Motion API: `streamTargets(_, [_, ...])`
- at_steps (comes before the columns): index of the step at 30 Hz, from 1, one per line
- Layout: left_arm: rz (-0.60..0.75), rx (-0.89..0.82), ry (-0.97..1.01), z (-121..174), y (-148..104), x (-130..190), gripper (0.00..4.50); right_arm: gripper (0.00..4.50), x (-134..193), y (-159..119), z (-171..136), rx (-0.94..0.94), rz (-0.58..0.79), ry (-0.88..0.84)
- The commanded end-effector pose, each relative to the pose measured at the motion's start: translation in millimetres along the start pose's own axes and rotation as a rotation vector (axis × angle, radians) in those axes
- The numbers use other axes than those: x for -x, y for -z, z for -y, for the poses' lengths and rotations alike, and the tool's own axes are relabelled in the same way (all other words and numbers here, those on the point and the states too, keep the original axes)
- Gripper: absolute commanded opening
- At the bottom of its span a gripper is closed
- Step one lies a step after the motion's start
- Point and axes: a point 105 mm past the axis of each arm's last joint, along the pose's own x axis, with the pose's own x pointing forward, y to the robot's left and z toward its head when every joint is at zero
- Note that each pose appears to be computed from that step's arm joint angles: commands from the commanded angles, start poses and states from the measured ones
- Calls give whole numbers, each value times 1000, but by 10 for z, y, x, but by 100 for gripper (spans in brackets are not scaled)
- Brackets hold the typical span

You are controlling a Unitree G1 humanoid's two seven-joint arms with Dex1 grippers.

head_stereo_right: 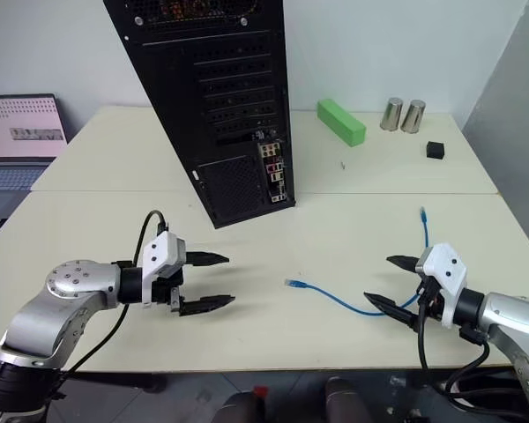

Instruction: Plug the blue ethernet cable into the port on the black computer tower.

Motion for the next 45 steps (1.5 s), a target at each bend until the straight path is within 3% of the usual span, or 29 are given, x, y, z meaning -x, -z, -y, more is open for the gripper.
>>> streamTargets(1, [17, -48, 34, 63, -99, -1, 450, 449, 28, -141, -11, 46, 28, -8])
streamTargets(15, [35, -41, 105, 207, -119, -74, 450, 449, -168, -113, -99, 29, 1, -61])
streamTargets(22, [22, -64, 163, 234, -105, -67, 450, 449, -515, -144, -197, 60, 17, -162])
streamTargets(37, [-38, -151, 159, 222, 72, -83, 450, 449, -1203, 140, -373, 122, -11, -271])
streamTargets(45, [-26, -165, 146, 195, 78, -112, 450, 277, -1299, 229, -404, 188, -43, -269])
